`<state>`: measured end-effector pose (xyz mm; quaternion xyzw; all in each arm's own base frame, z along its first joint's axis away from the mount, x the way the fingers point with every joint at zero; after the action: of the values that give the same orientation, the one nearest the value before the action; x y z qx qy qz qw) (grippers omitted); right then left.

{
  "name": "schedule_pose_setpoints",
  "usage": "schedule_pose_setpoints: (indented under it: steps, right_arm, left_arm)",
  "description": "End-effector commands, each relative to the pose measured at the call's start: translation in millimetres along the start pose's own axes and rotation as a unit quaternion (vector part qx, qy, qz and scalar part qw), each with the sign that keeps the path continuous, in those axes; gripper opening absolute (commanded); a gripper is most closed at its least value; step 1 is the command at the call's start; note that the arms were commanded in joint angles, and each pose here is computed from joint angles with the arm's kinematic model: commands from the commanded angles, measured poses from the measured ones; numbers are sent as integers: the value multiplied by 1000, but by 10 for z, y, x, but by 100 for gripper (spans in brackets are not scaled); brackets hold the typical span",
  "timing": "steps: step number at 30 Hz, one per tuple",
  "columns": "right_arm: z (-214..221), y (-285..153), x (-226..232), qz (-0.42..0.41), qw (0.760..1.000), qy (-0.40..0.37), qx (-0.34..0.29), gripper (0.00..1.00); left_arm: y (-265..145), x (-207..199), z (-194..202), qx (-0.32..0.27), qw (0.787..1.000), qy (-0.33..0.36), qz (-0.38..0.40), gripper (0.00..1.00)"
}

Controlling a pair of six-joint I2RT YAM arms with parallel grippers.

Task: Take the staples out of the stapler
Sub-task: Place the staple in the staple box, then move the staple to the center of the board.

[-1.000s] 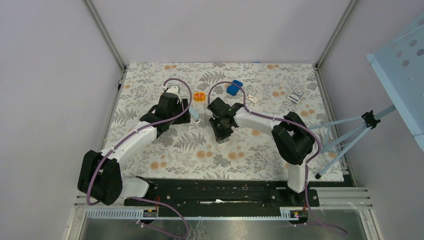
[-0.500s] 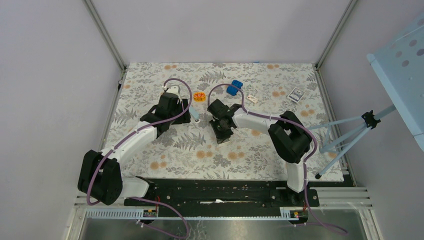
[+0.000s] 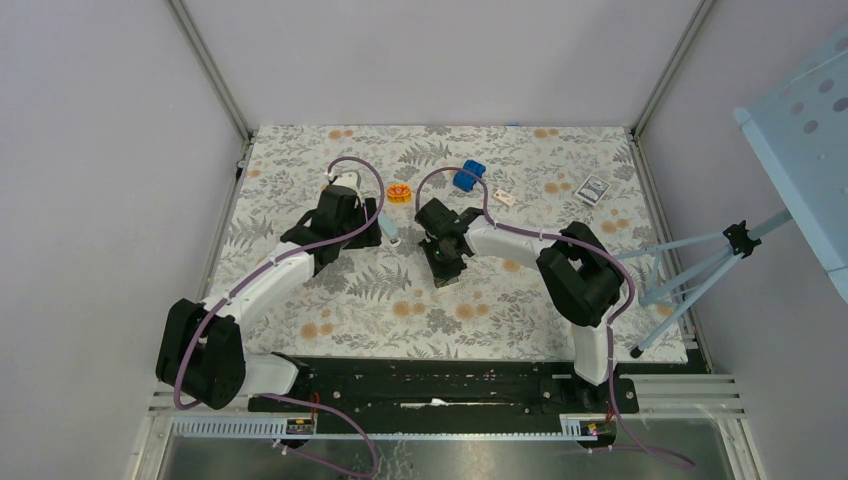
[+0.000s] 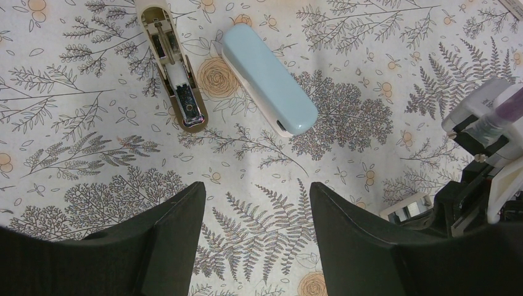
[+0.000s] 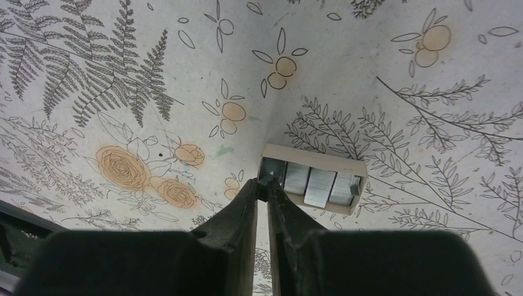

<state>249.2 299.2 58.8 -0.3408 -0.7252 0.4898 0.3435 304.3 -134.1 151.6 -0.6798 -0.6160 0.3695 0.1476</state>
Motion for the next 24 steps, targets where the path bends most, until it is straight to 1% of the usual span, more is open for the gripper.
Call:
schedule_pose_setpoints:
  steps: [1,17,24]
  right_arm:
    - [-146,-227,-24,13,999,6,-39,17]
    - [-162,-339,-54,27,998,13,-57,15]
    - [-33,-480,-181,47,995,54,-65,15]
  left_arm:
    - [-17,-116,-209,-28,999,-3,19,67]
    - [-13,-119,-209,-26,999,-2,20,67]
    - [-20,-128,-210,-26,999,-3,22,67]
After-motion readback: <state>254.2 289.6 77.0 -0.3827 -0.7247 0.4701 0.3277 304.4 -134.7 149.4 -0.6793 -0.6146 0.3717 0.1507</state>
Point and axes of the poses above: each gripper's point midway between its finger pads, its own y axis out along the fingers, its own x axis along the line the jaws close on, z = x × y, the point moved 4 cm from there along -y, back along the fingers, and after that the axes turned 8 degrees about -y, right-handed, at the moved point
